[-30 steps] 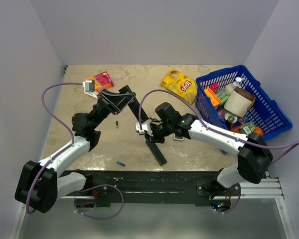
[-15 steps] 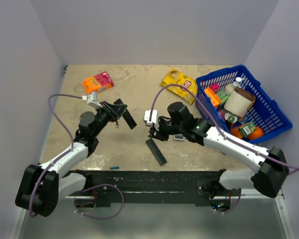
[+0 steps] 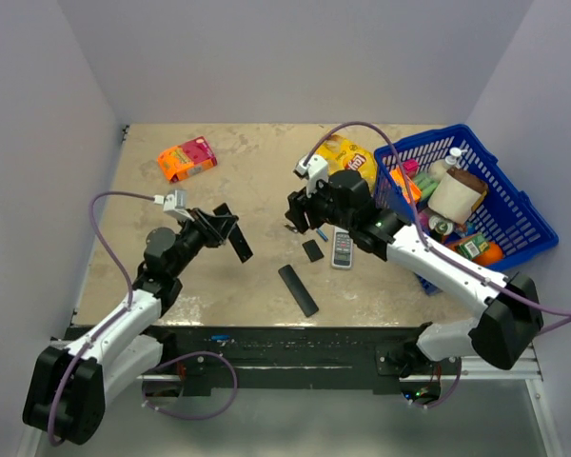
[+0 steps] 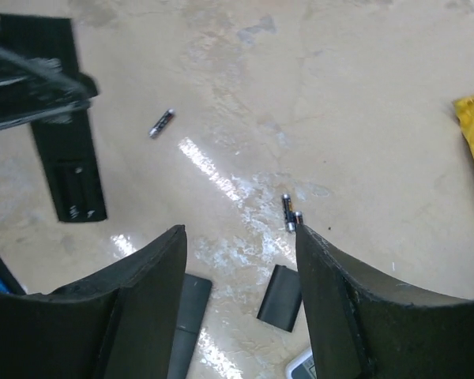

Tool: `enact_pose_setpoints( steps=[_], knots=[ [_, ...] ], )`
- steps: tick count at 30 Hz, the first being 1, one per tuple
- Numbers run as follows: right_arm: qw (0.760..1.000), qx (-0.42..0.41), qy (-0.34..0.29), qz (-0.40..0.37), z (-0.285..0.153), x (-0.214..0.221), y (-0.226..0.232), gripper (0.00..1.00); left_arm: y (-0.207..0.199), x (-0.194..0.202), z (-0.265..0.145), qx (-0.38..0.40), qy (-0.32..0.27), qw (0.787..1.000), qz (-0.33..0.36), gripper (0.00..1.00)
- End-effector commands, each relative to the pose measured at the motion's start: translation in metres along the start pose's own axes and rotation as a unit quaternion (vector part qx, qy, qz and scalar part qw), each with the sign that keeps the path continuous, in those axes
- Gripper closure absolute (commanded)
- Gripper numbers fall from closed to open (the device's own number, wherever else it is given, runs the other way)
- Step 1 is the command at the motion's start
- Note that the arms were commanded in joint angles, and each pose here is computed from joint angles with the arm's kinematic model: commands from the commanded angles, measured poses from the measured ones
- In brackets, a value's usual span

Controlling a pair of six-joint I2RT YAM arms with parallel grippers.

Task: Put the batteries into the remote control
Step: Move the battery to the center of the board.

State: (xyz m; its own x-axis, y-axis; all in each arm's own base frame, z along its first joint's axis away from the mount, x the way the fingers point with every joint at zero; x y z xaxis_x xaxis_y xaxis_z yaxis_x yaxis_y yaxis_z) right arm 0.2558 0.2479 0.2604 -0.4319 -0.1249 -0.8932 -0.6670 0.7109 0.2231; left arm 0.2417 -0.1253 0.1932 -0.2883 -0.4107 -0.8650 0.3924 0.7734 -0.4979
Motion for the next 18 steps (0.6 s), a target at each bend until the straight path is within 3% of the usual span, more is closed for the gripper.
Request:
enact_pose_setpoints(
  steps=[1, 3, 5, 7, 8, 9, 14, 18],
  knots=[
    [0.995, 0.055, -0.046, 0.066, 0.006, -0.025, -0.005, 0.40, -0.010, -0.001, -0.012, 0.052, -0.014, 0.998, 0.029, 1.00],
    [0.994, 0.065, -0.034, 0.076, 0.014, -0.024, -0.007, 0.42, -0.014, -0.004, -0.015, 0.069, -0.025, 0.997, 0.034, 1.00],
    [0.994, 0.068, -0.017, 0.088, 0.019, -0.025, -0.009, 0.37, -0.017, -0.002, -0.018, 0.087, -0.030, 0.995, 0.033, 1.00],
    [0.993, 0.072, 0.016, 0.097, 0.030, -0.019, -0.013, 0.24, -0.019, 0.000, -0.020, 0.096, -0.031, 0.995, 0.019, 1.00],
    [0.992, 0.078, 0.030, 0.099, 0.030, -0.020, -0.015, 0.09, -0.019, 0.000, -0.020, 0.097, -0.034, 0.995, 0.014, 1.00],
    [0.991, 0.074, 0.046, 0.097, 0.033, -0.016, -0.016, 0.02, -0.019, 0.001, -0.020, 0.098, -0.035, 0.995, 0.009, 1.00],
    [0.984, 0.090, 0.110, 0.108, 0.053, 0.013, -0.034, 0.02, -0.017, 0.000, -0.018, 0.076, -0.018, 0.997, -0.005, 1.00],
    [0.978, 0.126, 0.131, 0.105, 0.071, 0.038, -0.047, 0.16, -0.008, 0.000, -0.018, 0.041, -0.011, 0.999, 0.032, 1.00]
  ],
)
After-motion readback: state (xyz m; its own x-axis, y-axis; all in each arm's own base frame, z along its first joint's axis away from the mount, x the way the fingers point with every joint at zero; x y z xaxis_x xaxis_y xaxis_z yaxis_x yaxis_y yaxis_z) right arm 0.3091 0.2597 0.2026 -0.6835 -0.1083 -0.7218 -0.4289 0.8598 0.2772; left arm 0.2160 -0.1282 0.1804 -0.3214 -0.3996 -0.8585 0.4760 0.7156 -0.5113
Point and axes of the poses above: each gripper's point midway between its finger pads, its own z axis out along the fingers, its own y axis along the line the jaws close on, x = y × z, the point moved 7 cm from there along -z, back along the fingers, and after that the axes turned 12 degrees about z, right-handed, at the moved point
